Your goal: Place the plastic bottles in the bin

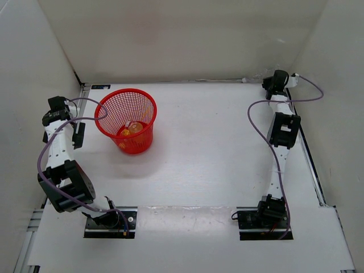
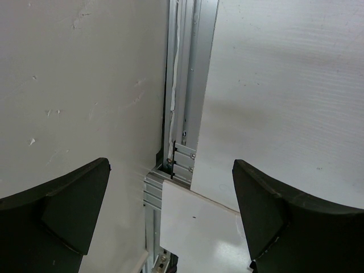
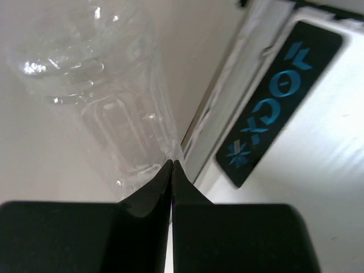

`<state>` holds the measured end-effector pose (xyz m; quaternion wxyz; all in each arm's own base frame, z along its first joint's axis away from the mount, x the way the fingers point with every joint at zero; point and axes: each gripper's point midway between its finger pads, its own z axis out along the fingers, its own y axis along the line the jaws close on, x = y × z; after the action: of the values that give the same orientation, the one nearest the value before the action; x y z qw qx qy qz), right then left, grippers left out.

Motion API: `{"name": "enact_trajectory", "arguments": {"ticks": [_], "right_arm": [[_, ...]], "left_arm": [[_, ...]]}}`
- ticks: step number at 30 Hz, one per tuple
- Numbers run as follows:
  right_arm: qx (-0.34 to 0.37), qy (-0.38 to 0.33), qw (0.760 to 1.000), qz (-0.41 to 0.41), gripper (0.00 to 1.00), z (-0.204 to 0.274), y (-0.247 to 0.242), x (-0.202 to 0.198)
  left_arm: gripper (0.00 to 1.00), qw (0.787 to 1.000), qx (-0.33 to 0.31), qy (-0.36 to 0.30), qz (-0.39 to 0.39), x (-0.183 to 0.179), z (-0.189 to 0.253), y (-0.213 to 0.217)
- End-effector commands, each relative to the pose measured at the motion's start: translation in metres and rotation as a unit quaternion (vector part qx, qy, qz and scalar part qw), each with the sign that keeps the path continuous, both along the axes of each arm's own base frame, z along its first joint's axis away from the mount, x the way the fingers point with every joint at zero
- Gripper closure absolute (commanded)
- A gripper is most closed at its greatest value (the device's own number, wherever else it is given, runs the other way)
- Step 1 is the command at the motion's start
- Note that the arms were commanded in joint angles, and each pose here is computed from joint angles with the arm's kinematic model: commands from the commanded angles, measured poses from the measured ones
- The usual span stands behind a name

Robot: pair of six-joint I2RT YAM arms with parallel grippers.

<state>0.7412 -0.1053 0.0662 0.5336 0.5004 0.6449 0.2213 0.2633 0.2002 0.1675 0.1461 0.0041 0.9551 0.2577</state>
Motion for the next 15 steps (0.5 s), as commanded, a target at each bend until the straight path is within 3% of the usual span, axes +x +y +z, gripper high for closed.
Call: {"name": "enact_trajectory", "arguments": {"ticks": [1, 10, 15], "right_arm": [[-0.059, -0.011, 0.994, 0.088, 1.00, 0.049, 0.031, -0.002], [-0.216, 0.022, 0.954, 0.206, 1.00, 0.066, 0.106, -0.016], [-0.176, 0.018, 0.955, 0.237, 1.00, 0.065, 0.128, -0.023]], "left_arm": [[0.00, 1.000, 0.009, -0.022, 0.000, -0.004, 0.013, 0.000], [0.00, 1.000, 0.004, -0.019, -0.002, -0.005, 0.010, -0.002], [0.00, 1.000, 0.007, -0.028, -0.002, -0.004, 0.013, -0.001]]}}
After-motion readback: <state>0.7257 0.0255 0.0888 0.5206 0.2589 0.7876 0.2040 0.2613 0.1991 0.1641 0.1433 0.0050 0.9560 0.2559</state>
